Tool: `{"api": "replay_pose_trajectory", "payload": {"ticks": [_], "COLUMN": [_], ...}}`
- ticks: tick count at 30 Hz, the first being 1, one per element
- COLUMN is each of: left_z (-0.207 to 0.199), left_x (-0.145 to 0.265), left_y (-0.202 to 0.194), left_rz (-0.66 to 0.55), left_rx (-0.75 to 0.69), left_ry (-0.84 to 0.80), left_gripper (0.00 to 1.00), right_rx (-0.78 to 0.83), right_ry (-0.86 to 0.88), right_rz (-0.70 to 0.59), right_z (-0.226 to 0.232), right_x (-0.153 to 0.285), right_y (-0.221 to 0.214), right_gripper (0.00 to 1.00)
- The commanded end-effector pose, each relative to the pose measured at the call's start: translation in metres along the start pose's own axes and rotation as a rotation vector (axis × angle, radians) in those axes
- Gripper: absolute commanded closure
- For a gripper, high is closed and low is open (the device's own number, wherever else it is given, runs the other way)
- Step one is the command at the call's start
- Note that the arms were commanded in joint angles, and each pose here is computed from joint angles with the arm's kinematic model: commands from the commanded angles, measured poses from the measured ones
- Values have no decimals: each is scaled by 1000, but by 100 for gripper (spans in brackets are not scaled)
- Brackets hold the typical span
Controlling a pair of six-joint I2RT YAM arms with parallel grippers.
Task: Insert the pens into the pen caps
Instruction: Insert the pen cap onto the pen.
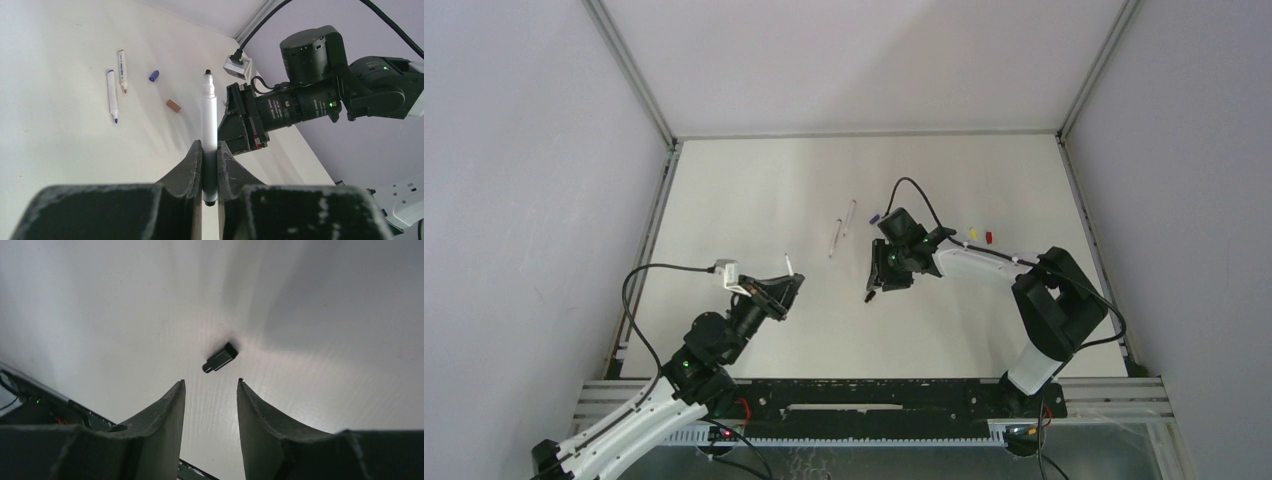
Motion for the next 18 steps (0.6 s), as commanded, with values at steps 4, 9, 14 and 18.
{"api": "replay_pose_trajectory", "payload": {"ticks": [4, 9, 14, 18], "left_z": [0, -1, -4, -5], "left_x": [-2, -1, -1, -1], "left_y": [3, 3, 5, 5], "left_rz": [-42, -35, -45, -42], "left_rx": [28, 36, 41, 53], "left_ry": [-2, 0, -13, -18], "left_gripper": [100, 100, 100, 100], "right_rx": [-135, -167, -197, -206], "right_ry": [-73, -72, -93, -117], "right_rz": [-6, 6, 14, 8], "right_z": [8, 10, 12, 13], "right_x": [-5, -9, -16, -22], "right_y": [3, 1, 4, 7], "right_gripper": [54, 51, 52, 55]}}
Point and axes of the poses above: each gripper's point midway between its finger pads, its own x axis back along the fingers, its own z axis along the line the jaws close on, y = z × x, the point moved 10 cm from there along x, back along the fingers, and after that the axes turned 14 degrees about x, right-handed, at the moved point
